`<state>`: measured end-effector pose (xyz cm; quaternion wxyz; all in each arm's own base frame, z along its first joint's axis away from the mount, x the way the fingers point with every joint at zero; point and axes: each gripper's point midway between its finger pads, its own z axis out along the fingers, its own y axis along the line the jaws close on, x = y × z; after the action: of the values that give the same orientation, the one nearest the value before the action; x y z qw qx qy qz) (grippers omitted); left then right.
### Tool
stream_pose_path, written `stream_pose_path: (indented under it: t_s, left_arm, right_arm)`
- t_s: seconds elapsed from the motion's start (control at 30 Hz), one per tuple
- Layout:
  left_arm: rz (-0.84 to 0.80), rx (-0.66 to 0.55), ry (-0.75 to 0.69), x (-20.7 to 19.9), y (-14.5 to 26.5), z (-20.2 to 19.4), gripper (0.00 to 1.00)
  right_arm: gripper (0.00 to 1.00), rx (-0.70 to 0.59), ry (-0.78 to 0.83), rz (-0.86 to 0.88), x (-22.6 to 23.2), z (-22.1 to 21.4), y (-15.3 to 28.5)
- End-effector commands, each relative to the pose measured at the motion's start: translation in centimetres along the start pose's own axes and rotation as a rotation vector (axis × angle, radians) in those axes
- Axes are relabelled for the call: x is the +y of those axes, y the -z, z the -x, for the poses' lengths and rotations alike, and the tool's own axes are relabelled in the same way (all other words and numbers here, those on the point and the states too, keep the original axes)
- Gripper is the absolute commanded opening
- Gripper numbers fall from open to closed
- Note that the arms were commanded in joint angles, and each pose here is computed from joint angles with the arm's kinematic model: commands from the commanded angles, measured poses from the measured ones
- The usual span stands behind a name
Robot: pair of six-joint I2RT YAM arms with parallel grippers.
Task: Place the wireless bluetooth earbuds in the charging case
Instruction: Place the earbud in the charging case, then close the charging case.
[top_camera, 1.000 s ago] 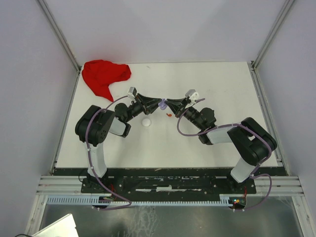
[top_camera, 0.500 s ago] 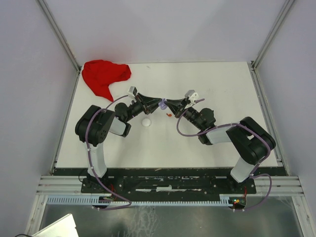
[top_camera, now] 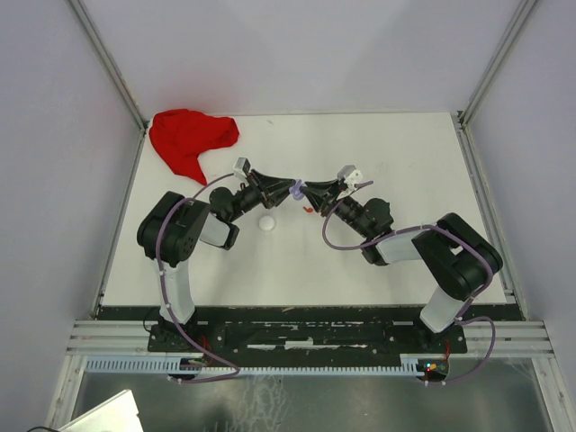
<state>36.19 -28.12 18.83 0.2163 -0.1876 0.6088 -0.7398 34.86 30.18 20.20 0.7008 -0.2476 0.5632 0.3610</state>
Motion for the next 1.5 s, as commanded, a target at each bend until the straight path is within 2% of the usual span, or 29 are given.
stream_pose_path:
  t_s: [0.0, 0.27, 0.33, 0.43, 0.53, 0.67, 0.87, 1.0, 1.13, 1.23, 1.37, 1.47]
  left_arm:
    - [-0.104, 0.024, -0.040, -3.6, -0.4, -0.4, 0.03]
    - [-0.071, 0.006, -0.030, -1.9, -0.3, -0.1, 0.03]
    - [-0.060, -0.003, -0.023, -1.3, -0.2, 0.1, 0.03]
    - [-0.049, -0.037, -0.010, -0.7, 0.0, 0.6, 0.03]
    - [-0.040, -0.097, 0.016, -0.3, 0.4, 1.4, 0.03]
    - [-0.020, -0.166, 0.047, -0.1, 0.8, 2.3, 0.03]
    - [-0.033, -0.171, 0.041, -0.8, 0.6, 2.3, 0.03]
    - [-0.027, -0.182, 0.041, -0.8, 0.6, 2.4, 0.03]
    - [-0.006, -0.259, 0.071, -0.5, 1.0, 3.4, 0.03]
    - [0.018, -0.333, 0.111, -0.4, 1.2, 4.4, 0.03]
    - [0.037, -0.396, 0.198, -0.3, 0.8, 5.2, 0.03]
    - [0.039, -0.415, 0.243, -0.4, 0.2, 5.2, 0.03]
  right_arm:
    - [0.33, -0.042, -0.006, 0.003, 0.3, 1.5, 0.0]
    - [0.47, -0.141, -0.018, -0.053, -0.4, 5.0, 0.2]
    - [0.53, -0.166, -0.013, -0.063, -0.5, 6.1, 0.4]
    - [0.54, -0.159, -0.007, -0.105, -1.0, 6.8, 0.9]
    - [0.48, -0.036, -0.037, -0.231, -2.8, 6.1, 1.4]
    - [0.59, 0.288, -0.048, -0.415, -5.4, 3.2, 3.0]
    - [0.65, 0.439, -0.057, -0.463, -5.9, 0.9, 4.1]
    - [0.70, 0.498, -0.069, -0.461, -5.6, -0.3, 3.7]
    - [0.81, 0.531, -0.041, -0.477, -5.0, -1.4, 3.8]
    - [0.99, 0.561, 0.025, -0.499, -4.9, -2.8, 4.0]
    - [0.99, 0.539, 0.083, -0.462, -4.3, -4.6, 3.3]
    - [0.99, 0.453, 0.113, -0.416, -3.7, -4.8, 1.8]
